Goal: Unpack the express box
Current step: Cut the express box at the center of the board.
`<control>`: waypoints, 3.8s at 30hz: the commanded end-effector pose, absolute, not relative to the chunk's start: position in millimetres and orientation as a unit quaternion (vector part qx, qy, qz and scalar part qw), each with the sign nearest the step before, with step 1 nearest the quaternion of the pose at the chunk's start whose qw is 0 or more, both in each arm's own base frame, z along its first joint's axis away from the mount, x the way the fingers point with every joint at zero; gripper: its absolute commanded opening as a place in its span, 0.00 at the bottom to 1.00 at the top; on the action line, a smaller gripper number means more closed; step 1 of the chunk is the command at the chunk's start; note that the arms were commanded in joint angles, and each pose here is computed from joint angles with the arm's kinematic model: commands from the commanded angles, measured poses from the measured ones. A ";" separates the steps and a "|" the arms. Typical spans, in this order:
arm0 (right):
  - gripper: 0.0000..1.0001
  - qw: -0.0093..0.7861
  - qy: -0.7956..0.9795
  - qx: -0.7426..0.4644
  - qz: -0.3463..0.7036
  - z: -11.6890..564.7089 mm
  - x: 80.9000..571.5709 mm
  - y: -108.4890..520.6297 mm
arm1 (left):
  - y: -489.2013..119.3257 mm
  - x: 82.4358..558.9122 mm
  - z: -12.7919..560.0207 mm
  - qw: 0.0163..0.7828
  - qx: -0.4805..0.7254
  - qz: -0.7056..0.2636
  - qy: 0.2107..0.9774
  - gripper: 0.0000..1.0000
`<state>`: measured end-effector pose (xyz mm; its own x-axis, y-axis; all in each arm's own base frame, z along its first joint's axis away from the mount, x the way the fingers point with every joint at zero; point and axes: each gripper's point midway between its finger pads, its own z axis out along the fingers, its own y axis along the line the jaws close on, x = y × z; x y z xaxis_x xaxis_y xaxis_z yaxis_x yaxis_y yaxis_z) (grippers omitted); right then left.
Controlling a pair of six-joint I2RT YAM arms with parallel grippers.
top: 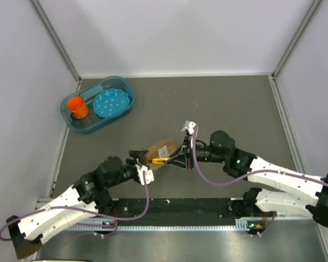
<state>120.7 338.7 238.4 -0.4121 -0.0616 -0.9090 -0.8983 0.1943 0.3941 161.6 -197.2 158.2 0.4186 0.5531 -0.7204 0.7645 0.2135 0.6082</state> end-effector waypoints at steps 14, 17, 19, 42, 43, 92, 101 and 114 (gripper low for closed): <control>0.00 0.347 0.680 -0.397 0.510 229.5 112.6 343.1 | -205.2 162.5 183.8 0.609 0.601 -0.106 0.506 0.29; 0.00 0.339 0.683 -0.401 0.508 227.5 109.2 340.5 | -205.3 165.6 188.6 0.616 0.591 -0.104 0.510 0.29; 0.00 0.333 0.684 -0.402 0.509 224.7 107.9 340.3 | -206.2 166.4 190.3 0.617 0.589 -0.105 0.511 0.29; 0.00 0.325 0.674 -0.415 0.517 238.3 100.1 342.0 | -206.6 171.9 189.7 0.617 0.584 -0.100 0.518 0.28; 0.00 0.321 0.678 -0.414 0.515 234.2 102.4 344.6 | -206.1 171.9 190.1 0.617 0.584 -0.099 0.518 0.28; 0.00 0.412 0.664 -0.366 0.505 261.3 110.6 353.0 | -200.5 177.7 197.2 0.625 0.554 -0.108 0.539 0.25; 0.00 0.395 0.679 -0.371 0.496 251.0 107.6 348.8 | -201.2 178.8 198.4 0.624 0.555 -0.108 0.539 0.25; 0.00 0.351 0.683 -0.399 0.500 237.9 107.5 376.8 | -205.2 179.5 197.7 0.623 0.562 -0.109 0.533 0.25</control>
<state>120.4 366.3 242.8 -0.4302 -0.1390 -0.8920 -0.8877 0.2445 0.3901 170.0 -189.8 147.7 0.3146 0.5750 -0.7552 0.7930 0.2781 0.5421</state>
